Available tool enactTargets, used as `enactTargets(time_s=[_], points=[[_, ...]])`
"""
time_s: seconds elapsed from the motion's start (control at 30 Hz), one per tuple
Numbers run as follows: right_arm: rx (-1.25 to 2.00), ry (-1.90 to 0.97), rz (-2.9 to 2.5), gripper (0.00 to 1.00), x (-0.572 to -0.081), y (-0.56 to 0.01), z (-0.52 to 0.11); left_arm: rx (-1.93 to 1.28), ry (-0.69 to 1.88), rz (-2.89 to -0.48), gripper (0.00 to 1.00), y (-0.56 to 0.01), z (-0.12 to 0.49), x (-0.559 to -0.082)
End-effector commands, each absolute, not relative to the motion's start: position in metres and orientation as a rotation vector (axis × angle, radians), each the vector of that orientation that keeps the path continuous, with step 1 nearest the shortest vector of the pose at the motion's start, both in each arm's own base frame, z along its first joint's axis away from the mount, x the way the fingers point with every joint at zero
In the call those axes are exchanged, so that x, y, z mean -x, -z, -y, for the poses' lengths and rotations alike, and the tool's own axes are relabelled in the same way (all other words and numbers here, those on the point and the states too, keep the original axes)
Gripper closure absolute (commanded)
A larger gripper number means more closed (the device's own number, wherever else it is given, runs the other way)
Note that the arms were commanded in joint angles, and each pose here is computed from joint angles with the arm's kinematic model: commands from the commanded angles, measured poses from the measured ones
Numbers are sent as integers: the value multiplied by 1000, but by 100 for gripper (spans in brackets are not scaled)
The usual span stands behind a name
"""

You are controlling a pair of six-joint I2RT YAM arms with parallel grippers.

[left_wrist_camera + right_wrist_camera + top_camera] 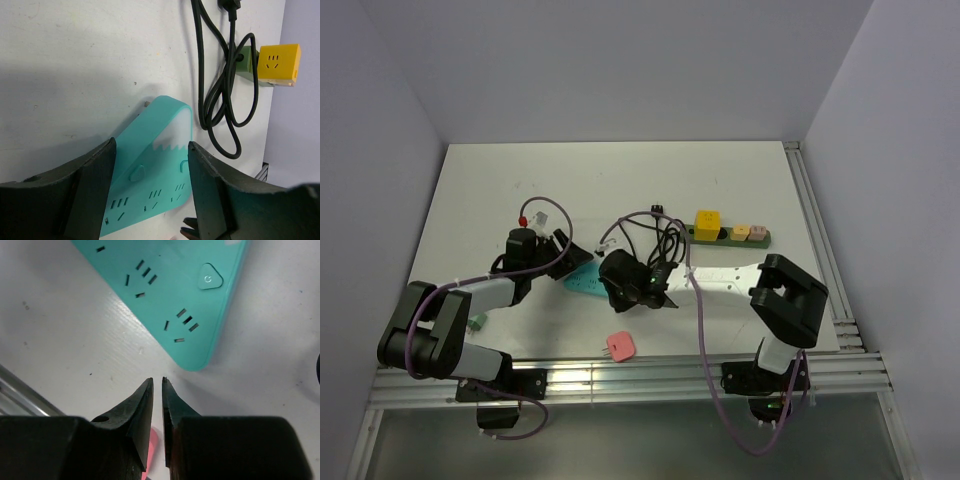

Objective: Insert the plug
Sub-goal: Adjust the socket at the center of the board.

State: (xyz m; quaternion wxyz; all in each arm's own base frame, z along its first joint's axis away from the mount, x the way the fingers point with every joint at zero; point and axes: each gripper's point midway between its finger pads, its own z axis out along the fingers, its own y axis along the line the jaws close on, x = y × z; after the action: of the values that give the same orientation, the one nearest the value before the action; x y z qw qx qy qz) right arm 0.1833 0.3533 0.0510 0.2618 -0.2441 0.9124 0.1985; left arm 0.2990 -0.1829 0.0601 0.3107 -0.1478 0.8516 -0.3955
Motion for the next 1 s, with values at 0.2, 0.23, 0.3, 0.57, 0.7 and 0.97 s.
enactTargets(time_s=[0.2,0.23,0.3,0.57,0.7,0.97], points=[[608,-416,-2486,79,-209,-43,-347,341,1075,-2212,35,-70,190,-302],[605,-423,-2491,79,-210,-41,-347,340,1077,-2211,35,-70,190,-301],[573,-432,-2492,79,-218,-42,-346,345,1083,-2209,35,-70,190,-299],[455,-466,-2508,79,-266,-40,-347,328,1092,-2232,35,-64,201,-292],[417,-349,-2504,75,-282,-32,-335,299,1099,-2243,35,-65,208,-288],[377,-457,-2455,53,-272,-63,-323,301,1013,-2212,30,-77,199,-289]])
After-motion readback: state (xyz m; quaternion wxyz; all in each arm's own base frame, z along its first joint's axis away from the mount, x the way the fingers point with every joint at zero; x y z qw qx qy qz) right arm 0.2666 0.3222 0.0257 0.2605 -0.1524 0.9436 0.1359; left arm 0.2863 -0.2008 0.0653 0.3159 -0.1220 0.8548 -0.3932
